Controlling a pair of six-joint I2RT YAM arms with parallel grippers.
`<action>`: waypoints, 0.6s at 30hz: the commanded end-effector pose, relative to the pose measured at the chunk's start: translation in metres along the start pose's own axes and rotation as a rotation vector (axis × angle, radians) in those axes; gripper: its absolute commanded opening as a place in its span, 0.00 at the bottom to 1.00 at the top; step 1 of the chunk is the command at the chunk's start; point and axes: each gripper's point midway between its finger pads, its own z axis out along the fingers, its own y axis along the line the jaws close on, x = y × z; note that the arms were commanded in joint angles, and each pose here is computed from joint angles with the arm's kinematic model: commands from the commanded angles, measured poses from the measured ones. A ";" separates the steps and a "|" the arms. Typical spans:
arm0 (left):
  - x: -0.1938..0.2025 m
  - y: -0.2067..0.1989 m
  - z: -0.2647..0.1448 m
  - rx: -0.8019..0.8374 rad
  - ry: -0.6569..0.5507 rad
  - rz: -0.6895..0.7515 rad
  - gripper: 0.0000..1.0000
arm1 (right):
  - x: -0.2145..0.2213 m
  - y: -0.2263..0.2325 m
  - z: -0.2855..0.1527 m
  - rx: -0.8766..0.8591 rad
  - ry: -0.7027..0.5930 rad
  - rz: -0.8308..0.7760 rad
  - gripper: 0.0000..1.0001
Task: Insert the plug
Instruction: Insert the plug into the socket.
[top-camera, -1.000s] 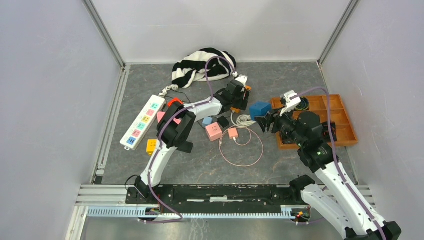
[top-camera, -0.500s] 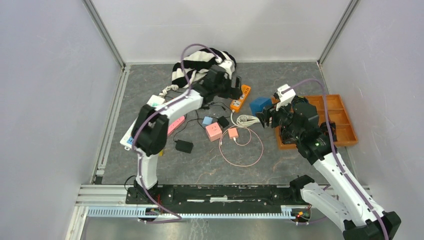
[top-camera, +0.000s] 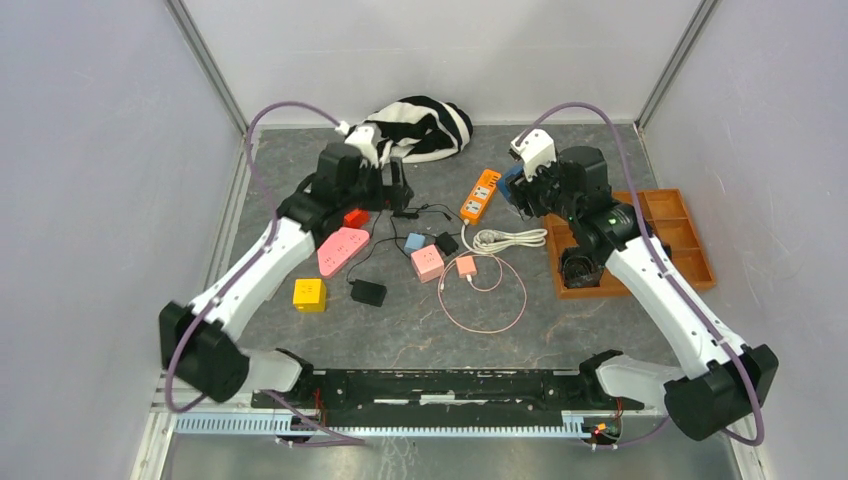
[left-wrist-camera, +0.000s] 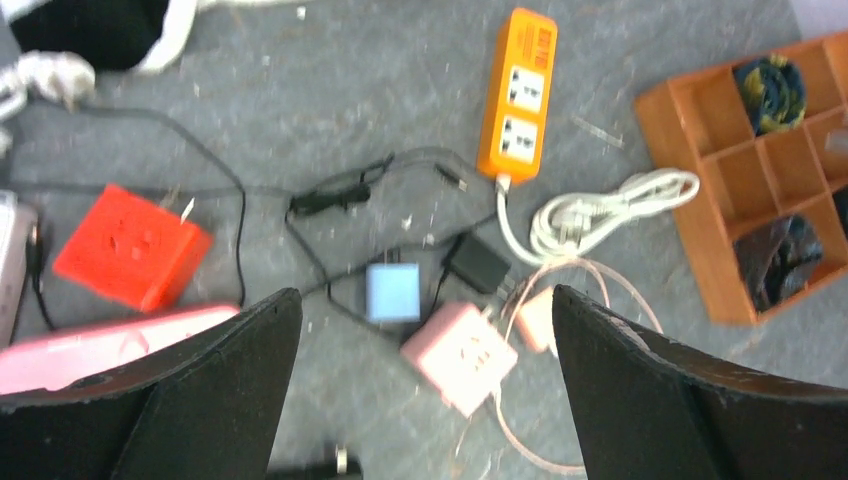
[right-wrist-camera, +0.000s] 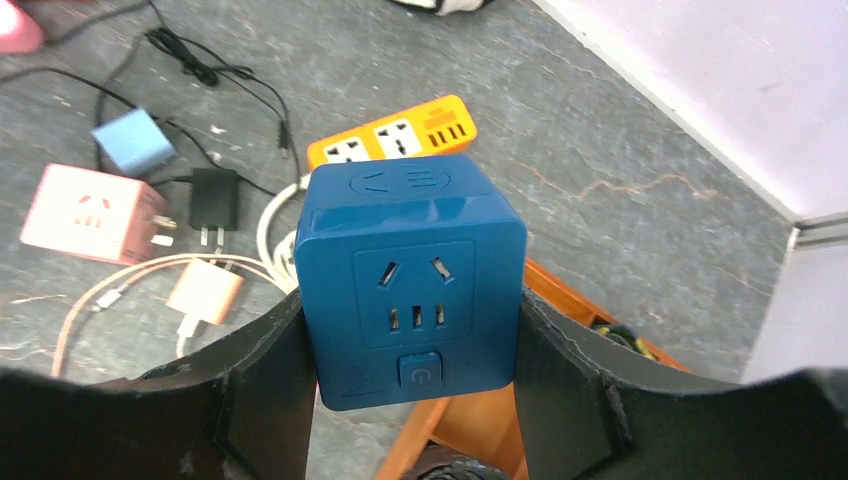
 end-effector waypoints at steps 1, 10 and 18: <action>0.027 0.011 -0.037 -0.010 -0.009 0.047 1.00 | -0.021 -0.030 0.002 0.109 -0.010 -0.109 0.39; 0.050 0.030 -0.073 -0.032 -0.092 0.124 1.00 | -0.015 -0.028 0.059 -0.004 0.153 -0.212 0.32; 0.061 0.031 -0.077 -0.011 -0.084 0.155 1.00 | 0.008 -0.023 0.107 -0.149 0.322 -0.371 0.37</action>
